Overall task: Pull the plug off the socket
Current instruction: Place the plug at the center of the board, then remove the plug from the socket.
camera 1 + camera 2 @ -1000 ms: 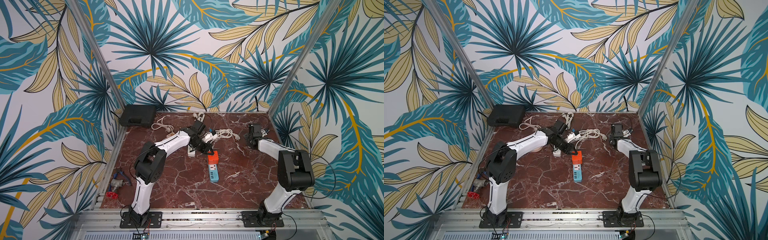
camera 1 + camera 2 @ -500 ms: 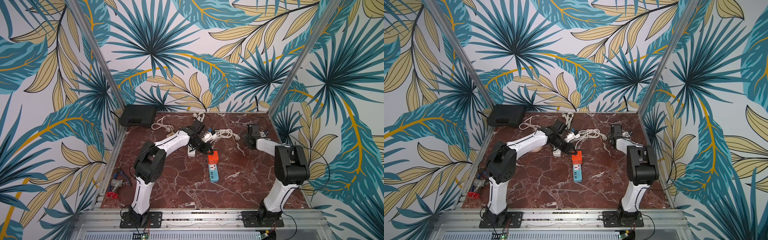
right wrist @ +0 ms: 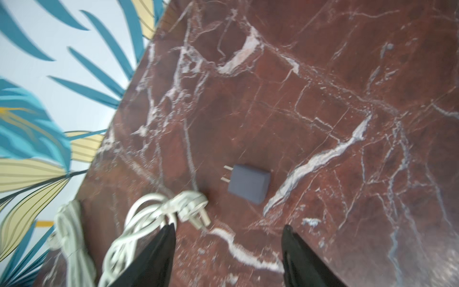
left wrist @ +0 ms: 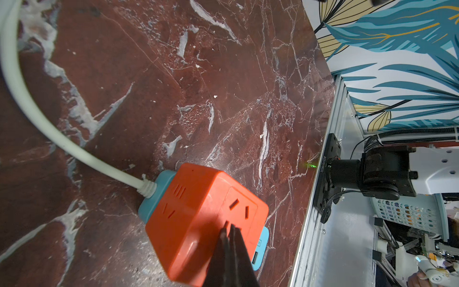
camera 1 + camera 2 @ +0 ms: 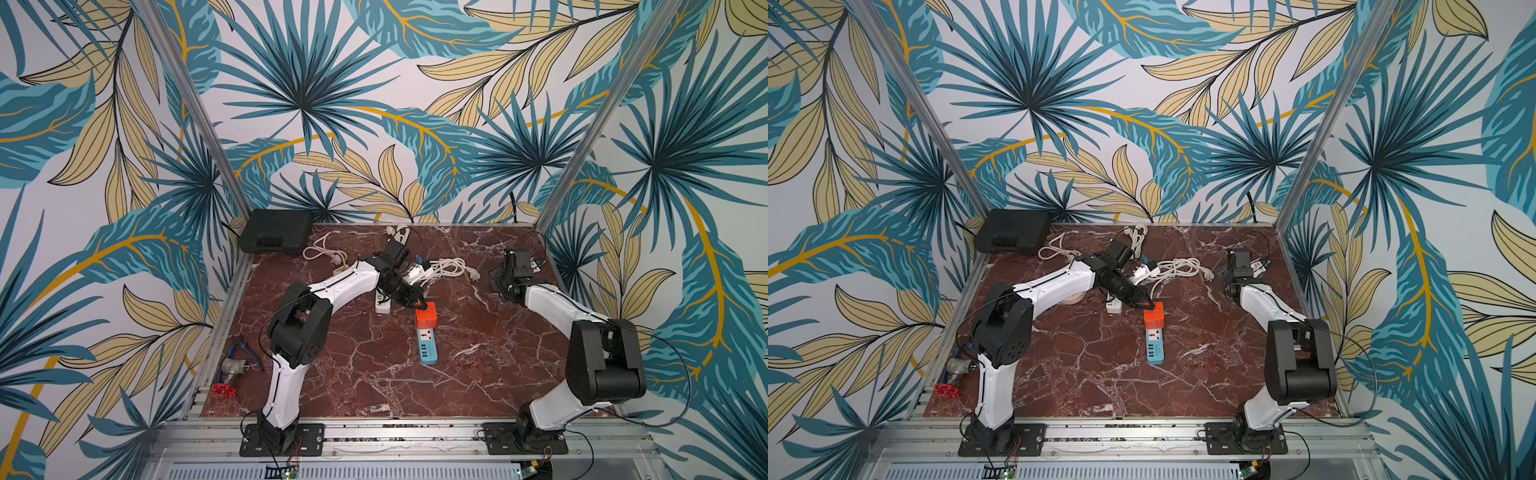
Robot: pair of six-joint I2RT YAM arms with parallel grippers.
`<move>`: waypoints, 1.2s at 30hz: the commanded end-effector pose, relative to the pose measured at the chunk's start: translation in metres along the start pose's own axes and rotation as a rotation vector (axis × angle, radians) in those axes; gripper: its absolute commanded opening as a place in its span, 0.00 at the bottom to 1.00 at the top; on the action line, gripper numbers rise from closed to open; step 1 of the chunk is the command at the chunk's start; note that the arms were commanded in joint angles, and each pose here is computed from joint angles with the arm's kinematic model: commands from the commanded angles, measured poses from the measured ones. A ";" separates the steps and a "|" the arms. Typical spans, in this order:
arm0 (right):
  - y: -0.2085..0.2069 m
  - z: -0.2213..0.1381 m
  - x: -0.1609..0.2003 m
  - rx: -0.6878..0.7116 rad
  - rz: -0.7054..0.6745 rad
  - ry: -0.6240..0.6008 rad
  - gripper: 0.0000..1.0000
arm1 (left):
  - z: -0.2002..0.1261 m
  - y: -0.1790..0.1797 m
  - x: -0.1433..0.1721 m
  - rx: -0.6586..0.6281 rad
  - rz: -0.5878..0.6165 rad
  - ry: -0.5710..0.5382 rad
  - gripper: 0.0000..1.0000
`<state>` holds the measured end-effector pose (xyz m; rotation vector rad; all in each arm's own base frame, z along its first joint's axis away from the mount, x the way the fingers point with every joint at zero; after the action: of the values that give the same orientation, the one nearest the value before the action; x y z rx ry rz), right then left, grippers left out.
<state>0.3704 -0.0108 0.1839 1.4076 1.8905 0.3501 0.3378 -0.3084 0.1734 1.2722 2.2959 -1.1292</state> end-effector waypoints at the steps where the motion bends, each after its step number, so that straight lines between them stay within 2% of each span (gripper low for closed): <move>1: -0.003 -0.032 0.020 -0.008 -0.199 0.097 0.71 | -0.013 -0.013 -0.011 0.031 0.060 -0.036 0.00; 5: 0.002 -0.066 0.034 -0.124 -0.351 0.220 0.71 | -0.028 -0.031 -0.021 0.031 0.152 -0.032 0.00; 7: 0.004 -0.081 0.041 -0.200 -0.419 0.280 0.71 | -0.039 -0.042 -0.029 0.021 0.208 -0.029 0.06; 9: 0.008 -0.095 0.046 -0.267 -0.480 0.328 0.73 | -0.053 -0.054 -0.037 0.001 0.283 -0.030 0.27; 11: 0.013 -0.110 0.051 -0.333 -0.537 0.368 0.76 | -0.073 -0.065 -0.046 -0.069 0.354 -0.037 0.52; 14: 0.019 -0.125 0.059 -0.398 -0.635 0.399 0.78 | -0.104 -0.083 -0.050 -0.146 0.415 -0.066 0.78; 16: 0.024 -0.133 0.069 -0.445 -0.700 0.436 0.79 | -0.119 -0.093 -0.045 -0.177 0.425 -0.083 0.90; 18: 0.028 -0.140 0.081 -0.495 -0.776 0.460 0.84 | -0.130 -0.100 -0.032 -0.204 0.417 -0.087 1.00; 23: 0.033 -0.150 0.110 -0.493 -1.046 0.448 0.92 | -0.147 -0.102 0.008 -0.302 0.388 -0.048 1.00; 27: 0.033 -0.148 0.129 -0.456 -1.280 0.442 0.93 | -0.153 -0.109 0.045 -0.298 0.395 0.017 1.00; 32: 0.040 -0.141 0.139 -0.346 -1.426 0.531 0.92 | -0.141 -0.107 0.083 -0.275 0.363 0.068 1.00; 36: 0.033 -0.131 0.157 -0.278 -1.613 0.520 0.92 | -0.126 -0.096 0.102 -0.251 0.319 0.109 1.00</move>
<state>0.2946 0.1719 0.2477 -0.4729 2.5140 0.2837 0.2188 -0.1867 0.2555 1.5444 2.1209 -0.6630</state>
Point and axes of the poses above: each gripper's point midway between its finger pads, its own z axis out along the fingers, its own y axis along the line the jaws close on, x = y × z, the point moved 8 cm from there along -z, back along the fingers, and after that the axes turned 15 degrees about z, right-handed, at the moved point
